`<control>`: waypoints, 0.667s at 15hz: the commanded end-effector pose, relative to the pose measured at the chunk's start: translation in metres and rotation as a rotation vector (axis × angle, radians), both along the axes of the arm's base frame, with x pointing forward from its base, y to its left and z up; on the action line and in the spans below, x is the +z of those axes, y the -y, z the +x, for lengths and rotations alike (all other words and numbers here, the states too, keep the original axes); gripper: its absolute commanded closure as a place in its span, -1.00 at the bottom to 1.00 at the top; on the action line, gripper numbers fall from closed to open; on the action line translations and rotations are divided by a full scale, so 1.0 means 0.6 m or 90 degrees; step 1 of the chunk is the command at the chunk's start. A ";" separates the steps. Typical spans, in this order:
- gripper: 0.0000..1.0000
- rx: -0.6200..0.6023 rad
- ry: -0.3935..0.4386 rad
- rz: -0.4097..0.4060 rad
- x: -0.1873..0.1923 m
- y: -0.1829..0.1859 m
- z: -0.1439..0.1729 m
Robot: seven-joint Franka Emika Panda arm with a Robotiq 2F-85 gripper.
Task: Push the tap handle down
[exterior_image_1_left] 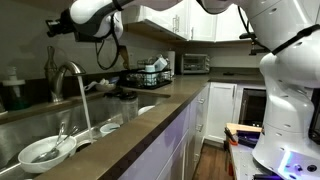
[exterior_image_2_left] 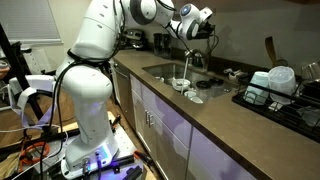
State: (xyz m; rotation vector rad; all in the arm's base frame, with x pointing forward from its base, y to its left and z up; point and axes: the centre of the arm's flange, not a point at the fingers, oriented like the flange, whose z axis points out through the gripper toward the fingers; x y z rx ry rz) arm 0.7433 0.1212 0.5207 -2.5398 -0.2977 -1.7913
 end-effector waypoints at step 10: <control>0.93 0.004 -0.058 -0.028 -0.039 -0.021 0.075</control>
